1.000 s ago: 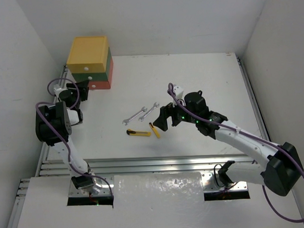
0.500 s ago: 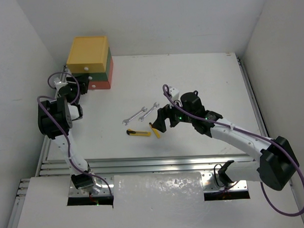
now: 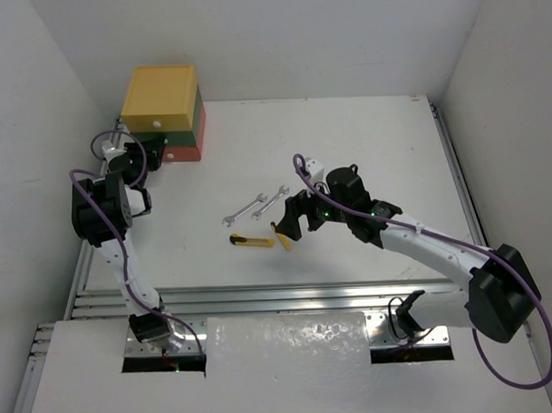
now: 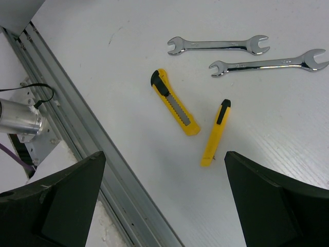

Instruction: Sort the tools into containers

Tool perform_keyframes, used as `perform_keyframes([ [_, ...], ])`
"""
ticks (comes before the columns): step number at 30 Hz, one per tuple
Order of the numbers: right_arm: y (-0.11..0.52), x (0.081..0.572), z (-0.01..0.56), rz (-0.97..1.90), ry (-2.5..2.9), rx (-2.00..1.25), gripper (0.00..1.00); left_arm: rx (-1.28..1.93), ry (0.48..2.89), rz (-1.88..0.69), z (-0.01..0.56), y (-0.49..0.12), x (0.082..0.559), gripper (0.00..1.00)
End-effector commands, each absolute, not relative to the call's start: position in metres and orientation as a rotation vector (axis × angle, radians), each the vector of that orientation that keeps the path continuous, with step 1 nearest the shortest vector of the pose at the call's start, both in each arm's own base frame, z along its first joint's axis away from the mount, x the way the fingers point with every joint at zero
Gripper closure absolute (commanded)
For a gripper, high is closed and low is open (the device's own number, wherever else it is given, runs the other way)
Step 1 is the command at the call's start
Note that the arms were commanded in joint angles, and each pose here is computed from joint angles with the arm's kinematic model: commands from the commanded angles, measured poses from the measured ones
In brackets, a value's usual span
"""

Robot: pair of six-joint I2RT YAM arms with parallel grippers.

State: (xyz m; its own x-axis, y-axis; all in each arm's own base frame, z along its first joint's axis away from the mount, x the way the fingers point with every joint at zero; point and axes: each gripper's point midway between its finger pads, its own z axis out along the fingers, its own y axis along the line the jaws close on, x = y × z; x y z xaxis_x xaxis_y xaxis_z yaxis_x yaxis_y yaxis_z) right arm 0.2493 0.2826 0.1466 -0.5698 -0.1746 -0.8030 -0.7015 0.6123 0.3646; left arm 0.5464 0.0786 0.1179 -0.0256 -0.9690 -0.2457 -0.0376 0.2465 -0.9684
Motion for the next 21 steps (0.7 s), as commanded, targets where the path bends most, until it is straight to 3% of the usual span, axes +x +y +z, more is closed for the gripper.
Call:
perform_keyframes([
  [1,0.291,0.259,0.166,0.908,1.998,-0.704,0.01,-0.953,1.313,-1.035,0.141,0.081,0.553,0.75],
  [8,0.291,0.258,0.164,0.909,2.007,-0.709,0.01,-0.930,1.292,-1.072,0.145,0.076,0.545,0.92],
  [18,0.290,0.252,0.169,0.925,1.993,-0.712,0.01,-0.987,1.231,-1.076,0.142,0.063,0.481,0.93],
  [21,0.289,0.251,0.170,0.931,1.994,-0.711,0.01,-0.978,1.257,-1.057,0.140,0.059,0.472,0.85],
])
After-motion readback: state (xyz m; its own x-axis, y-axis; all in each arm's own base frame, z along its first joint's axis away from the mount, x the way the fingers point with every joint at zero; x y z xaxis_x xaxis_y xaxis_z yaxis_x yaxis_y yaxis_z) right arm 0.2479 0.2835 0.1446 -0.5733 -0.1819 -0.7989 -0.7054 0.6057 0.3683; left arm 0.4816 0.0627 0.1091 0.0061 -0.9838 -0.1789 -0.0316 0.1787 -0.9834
